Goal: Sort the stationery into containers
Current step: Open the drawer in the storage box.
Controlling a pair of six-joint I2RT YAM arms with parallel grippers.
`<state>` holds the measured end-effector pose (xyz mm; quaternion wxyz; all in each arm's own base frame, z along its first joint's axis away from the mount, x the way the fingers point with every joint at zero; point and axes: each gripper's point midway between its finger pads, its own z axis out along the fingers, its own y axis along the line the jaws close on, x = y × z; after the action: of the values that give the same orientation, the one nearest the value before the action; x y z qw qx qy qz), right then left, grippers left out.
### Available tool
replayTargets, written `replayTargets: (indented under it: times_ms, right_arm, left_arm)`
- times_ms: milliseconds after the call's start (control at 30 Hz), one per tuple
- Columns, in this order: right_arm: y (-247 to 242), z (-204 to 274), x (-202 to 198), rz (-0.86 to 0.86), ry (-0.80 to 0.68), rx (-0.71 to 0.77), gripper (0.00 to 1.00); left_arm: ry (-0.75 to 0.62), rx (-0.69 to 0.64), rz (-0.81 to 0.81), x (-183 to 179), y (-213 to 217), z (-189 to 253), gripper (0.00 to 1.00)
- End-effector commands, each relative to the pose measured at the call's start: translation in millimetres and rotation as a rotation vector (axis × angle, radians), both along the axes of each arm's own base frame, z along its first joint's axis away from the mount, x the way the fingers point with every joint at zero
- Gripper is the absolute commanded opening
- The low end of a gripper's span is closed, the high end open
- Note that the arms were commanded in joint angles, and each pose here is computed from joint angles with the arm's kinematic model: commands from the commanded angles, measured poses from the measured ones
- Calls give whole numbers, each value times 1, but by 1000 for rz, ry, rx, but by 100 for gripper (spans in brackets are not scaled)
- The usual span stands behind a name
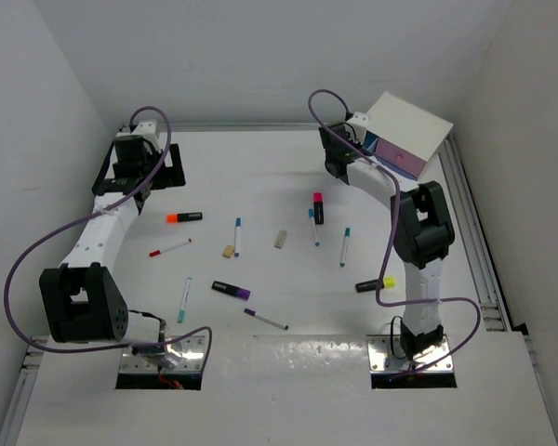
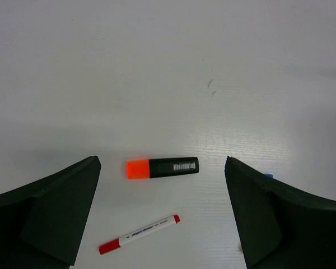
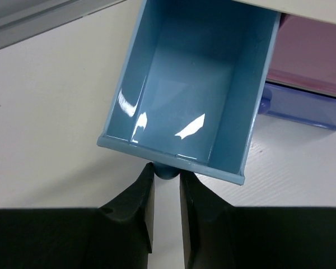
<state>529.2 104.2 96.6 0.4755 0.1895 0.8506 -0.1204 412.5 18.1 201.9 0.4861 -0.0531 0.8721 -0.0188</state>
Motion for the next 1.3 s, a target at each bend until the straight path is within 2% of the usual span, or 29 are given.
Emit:
replayTargets:
  times_ms: [0, 67, 100, 233, 367, 500, 567, 667, 833, 1267]
  right_arm:
    - [22, -7, -21, 71, 69, 62, 12]
    - [24, -8, -25, 85, 80, 61, 34]
    - [25, -8, -25, 98, 85, 67, 51]
    - [27, 1, -28, 133, 86, 63, 67]
    - [27, 21, -35, 196, 80, 47, 67]
    - [42, 37, -54, 378, 114, 46, 66]
    - [65, 33, -74, 524, 179, 119, 60]
    - [91, 31, -108, 638, 256, 201, 59]
    - [129, 1, -156, 682, 346, 247, 61]
    - [193, -65, -184, 637, 487, 211, 65]
  left_arm:
    - [-62, 5, -2, -2, 4, 18, 100]
    - [-65, 3, -5, -1, 4, 19, 100]
    - [-66, 0, -3, -1, 4, 20, 100]
    - [-74, -5, -7, 0, 2, 25, 100]
    - [-93, -8, -10, 1, 2, 37, 100]
    - [-110, -4, -11, -4, 1, 50, 100]
    - [-111, 3, -5, -11, 2, 53, 100]
    - [-110, 11, 20, -24, 7, 57, 100]
    - [-18, 11, 48, -51, 19, 40, 100]
    - [-3, 18, 93, -91, 27, 38, 100]
